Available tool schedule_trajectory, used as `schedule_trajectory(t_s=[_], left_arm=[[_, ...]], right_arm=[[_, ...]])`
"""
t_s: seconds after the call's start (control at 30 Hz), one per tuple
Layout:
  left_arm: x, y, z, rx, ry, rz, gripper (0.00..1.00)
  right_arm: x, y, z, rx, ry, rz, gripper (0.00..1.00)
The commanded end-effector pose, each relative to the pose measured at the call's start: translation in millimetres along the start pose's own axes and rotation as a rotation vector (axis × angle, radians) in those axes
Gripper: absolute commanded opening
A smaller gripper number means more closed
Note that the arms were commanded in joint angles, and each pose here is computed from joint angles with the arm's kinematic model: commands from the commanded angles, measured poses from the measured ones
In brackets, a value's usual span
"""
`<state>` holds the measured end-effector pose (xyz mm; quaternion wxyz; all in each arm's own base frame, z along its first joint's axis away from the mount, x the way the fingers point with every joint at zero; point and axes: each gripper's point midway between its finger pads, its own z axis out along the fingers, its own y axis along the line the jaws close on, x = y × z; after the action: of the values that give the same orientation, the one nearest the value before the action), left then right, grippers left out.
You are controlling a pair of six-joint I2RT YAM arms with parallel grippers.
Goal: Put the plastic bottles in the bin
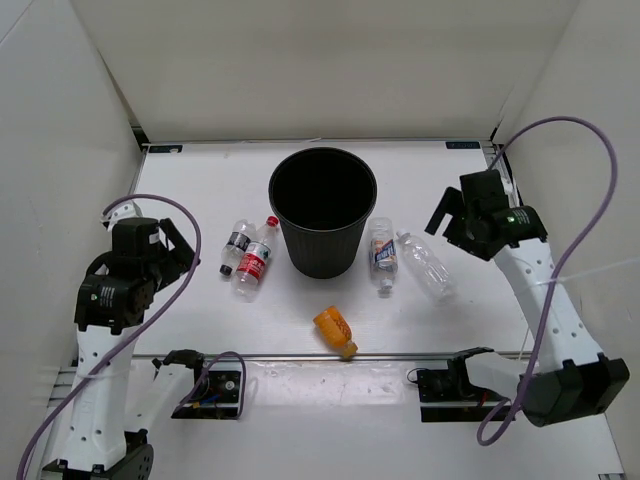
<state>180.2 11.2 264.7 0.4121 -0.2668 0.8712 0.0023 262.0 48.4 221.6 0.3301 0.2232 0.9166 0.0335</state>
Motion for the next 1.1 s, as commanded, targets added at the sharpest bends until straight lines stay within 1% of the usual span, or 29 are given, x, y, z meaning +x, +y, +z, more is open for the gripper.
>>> schedule_trajectory(t_s=[0.0,0.07,0.1,0.17,0.2,0.27,0.3,0.33,0.37,0.53,0.67,0.77,0.9,0.93,0.97,1.0,1.03,1.07], left_arm=[[0,-3,6,0.004,-0.010,-0.022,1.00],[-2,-9,11,0.028,-0.021,-0.020,1.00],[-4,-10,11,0.033,-0.028,-0.023,1.00],[-6,-12,11,0.038,-0.035,-0.035,1.00],[-4,-14,14,0.038,-0.020,-0.030,1.00],[0,-19,18,0.050,0.004,-0.035,1.00],[5,-20,24,0.046,0.032,-0.028,1.00],[8,-24,25,0.060,0.052,-0.025,1.00],[13,-24,29,0.055,0.077,-0.010,1.00],[21,-24,37,0.044,0.113,0.000,1.00],[16,-25,42,0.021,0.111,0.004,1.00],[15,-25,46,0.005,0.119,0.009,1.00],[9,-33,55,0.006,0.117,-0.002,1.00],[9,-33,55,0.006,0.117,-0.003,1.00],[9,-37,58,0.013,0.124,-0.012,1.00],[10,-38,61,0.006,0.134,-0.019,1.00],[12,-39,63,0.013,0.139,-0.020,1.00],[12,-41,66,0.011,0.142,-0.029,1.00]], right_arm=[[7,8,14,-0.064,0.084,-0.179,1.00],[11,4,24,-0.023,0.138,-0.229,1.00],[15,2,35,0.008,0.172,-0.247,1.00],[15,0,49,0.030,0.183,-0.244,1.00],[19,0,62,0.048,0.216,-0.261,1.00],[18,2,77,0.069,0.243,-0.250,1.00],[23,1,93,0.091,0.295,-0.248,1.00],[17,7,99,0.091,0.296,-0.248,1.00],[21,3,114,0.118,0.337,-0.256,1.00],[25,12,155,0.136,0.389,-0.262,1.00],[41,12,178,0.143,0.440,-0.253,1.00],[63,4,184,0.155,0.503,-0.246,1.00],[72,-8,186,0.183,0.527,-0.210,0.79],[70,-6,184,0.181,0.517,-0.197,0.72],[73,-12,183,0.198,0.533,-0.181,0.68],[72,-15,183,0.202,0.532,-0.172,0.63],[75,-17,179,0.212,0.543,-0.162,0.54],[77,-21,176,0.239,0.553,-0.148,0.51]])
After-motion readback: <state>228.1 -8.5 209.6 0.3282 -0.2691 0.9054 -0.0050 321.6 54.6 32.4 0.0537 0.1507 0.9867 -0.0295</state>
